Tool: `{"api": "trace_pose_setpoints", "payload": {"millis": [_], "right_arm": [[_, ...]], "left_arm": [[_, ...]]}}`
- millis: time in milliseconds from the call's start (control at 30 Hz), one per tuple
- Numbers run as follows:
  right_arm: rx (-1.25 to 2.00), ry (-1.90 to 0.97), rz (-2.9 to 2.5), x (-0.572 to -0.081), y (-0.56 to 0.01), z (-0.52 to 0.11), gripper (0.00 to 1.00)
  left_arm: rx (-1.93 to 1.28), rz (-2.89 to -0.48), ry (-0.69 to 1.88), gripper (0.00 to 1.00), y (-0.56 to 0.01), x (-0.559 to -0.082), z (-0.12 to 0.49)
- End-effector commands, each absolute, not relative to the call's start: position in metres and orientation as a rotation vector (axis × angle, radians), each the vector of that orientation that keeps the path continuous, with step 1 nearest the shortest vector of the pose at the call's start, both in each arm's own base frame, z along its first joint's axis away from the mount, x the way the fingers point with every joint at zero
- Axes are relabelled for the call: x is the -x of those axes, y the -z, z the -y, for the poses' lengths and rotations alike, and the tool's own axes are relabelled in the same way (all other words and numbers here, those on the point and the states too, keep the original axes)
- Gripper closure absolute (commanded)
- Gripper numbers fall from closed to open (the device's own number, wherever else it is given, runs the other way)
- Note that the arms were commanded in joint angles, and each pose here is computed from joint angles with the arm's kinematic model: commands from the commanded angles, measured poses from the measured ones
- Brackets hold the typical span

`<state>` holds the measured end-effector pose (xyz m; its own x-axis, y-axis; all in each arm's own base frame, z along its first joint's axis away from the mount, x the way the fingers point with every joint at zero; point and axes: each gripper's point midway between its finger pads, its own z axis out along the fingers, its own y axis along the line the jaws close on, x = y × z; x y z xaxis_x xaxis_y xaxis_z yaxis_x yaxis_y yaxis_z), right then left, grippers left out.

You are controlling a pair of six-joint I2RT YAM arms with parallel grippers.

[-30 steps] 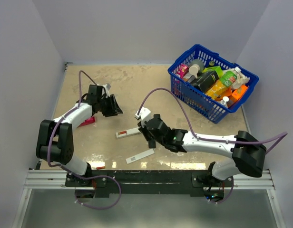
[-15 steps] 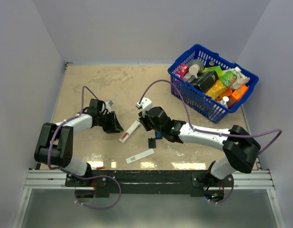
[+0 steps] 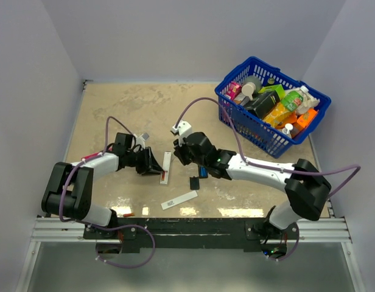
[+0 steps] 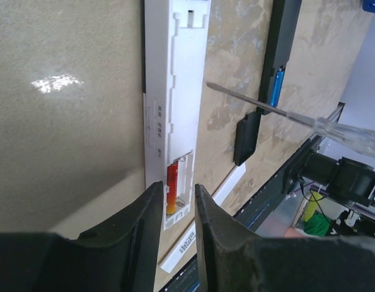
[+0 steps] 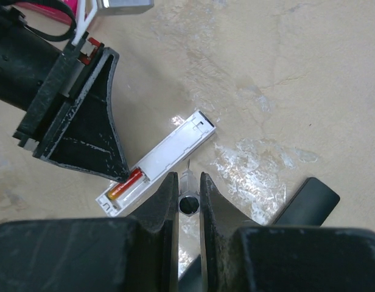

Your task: Unload the batteries from the remote control

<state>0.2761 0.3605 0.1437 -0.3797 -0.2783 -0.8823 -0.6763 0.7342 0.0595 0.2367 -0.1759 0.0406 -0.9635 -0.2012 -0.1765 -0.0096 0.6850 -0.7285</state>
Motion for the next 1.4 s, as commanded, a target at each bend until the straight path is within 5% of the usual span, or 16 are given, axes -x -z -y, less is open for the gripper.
{"api": "trace_pose_setpoints", "payload": {"millis": [0, 333, 1367], "right_arm": [[0.586, -0.635, -1.921, -0.265, -0.184, -0.349, 1.0], [0.446, -0.866, -1.899, -0.233, -0.195, -0.338, 1.0], [0.362, -0.964, -1.978, -0.228, -0.14, -0.352, 1.0]], "left_arm": [[0.102, -2.569, 1.235, 0.69, -0.063, -0.246, 0.187], [0.083, -2.578, 0.982, 0.64, -0.068, -0.274, 0.166], [0.118, -2.632, 1.242, 0.76, -0.034, -0.237, 0.184]]}}
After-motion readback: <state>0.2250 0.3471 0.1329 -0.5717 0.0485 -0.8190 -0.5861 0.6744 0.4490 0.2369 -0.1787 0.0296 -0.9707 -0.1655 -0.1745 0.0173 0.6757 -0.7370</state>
